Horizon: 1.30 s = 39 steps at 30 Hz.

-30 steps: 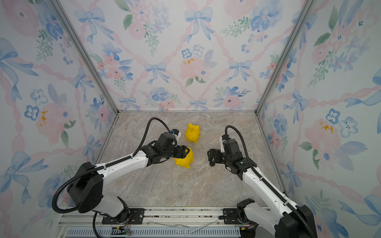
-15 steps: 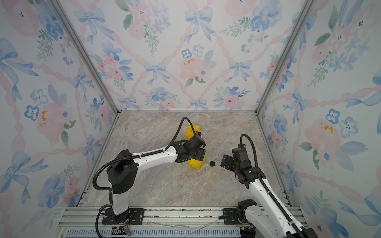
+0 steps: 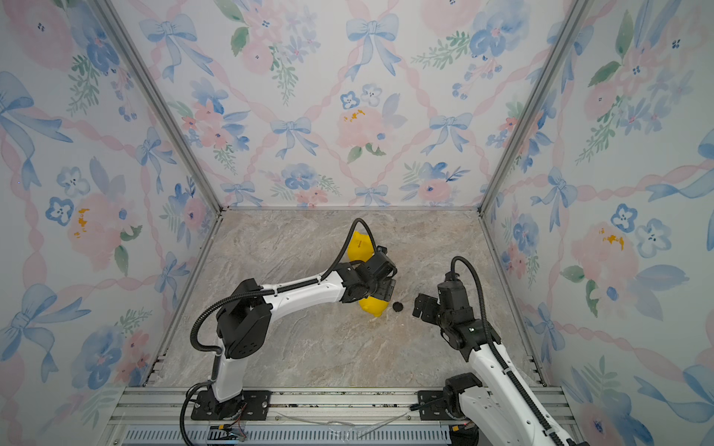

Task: Open piggy banks
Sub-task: Place the piggy bank at the center of the board.

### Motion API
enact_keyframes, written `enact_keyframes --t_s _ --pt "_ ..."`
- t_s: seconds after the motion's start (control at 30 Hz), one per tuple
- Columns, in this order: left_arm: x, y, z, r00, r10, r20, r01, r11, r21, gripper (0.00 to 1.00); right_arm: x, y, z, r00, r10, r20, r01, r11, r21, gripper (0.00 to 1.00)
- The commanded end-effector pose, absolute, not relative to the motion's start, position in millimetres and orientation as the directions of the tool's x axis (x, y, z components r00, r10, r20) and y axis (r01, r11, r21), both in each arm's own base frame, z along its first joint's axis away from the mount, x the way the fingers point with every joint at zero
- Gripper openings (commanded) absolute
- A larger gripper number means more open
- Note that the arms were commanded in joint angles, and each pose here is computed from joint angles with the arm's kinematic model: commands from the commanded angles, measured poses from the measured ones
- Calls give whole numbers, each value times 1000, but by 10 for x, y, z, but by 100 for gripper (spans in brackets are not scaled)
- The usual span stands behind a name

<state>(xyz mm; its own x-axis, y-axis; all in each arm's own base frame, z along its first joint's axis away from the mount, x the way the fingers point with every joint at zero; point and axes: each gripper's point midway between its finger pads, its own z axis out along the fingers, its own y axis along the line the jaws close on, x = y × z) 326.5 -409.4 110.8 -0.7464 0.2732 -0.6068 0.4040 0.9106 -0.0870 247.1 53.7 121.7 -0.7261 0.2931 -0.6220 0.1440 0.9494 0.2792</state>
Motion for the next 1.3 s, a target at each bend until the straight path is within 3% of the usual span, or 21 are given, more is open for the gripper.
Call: enact_keyframes --t_s 0.0,0.2,0.43,0.67,0.87,1.0,1.27 --pt "3329 -4057 1242 -742 249 -622 388 917 -96 98 2508 597 1233 -728 276 -628 104 949 297 96" --pt "3381 -3936 1498 -741 207 -639 381 913 -147 98 2555 752 1325 -737 234 -634 20 945 326 96" --pt "3454 -3374 2019 -704 90 -705 351 907 -235 98 2630 1166 1479 -751 94 -653 -138 945 296 96" --pt "3440 -2350 2122 -686 -63 -725 211 936 -280 98 2676 2139 1684 -755 -134 -642 -394 876 280 96" --pt "3252 -1729 2082 -660 -192 -726 109 932 -345 98 2690 2943 1720 -729 -258 -634 -518 814 264 96" --pt "3151 -1489 2069 -642 -233 -730 77 928 -364 98 2743 3291 1612 -749 -296 -592 -538 793 285 96" --pt "3062 -1290 2163 -606 -255 -753 86 921 -380 98 2928 3548 1161 -810 -331 -483 -470 860 199 96"
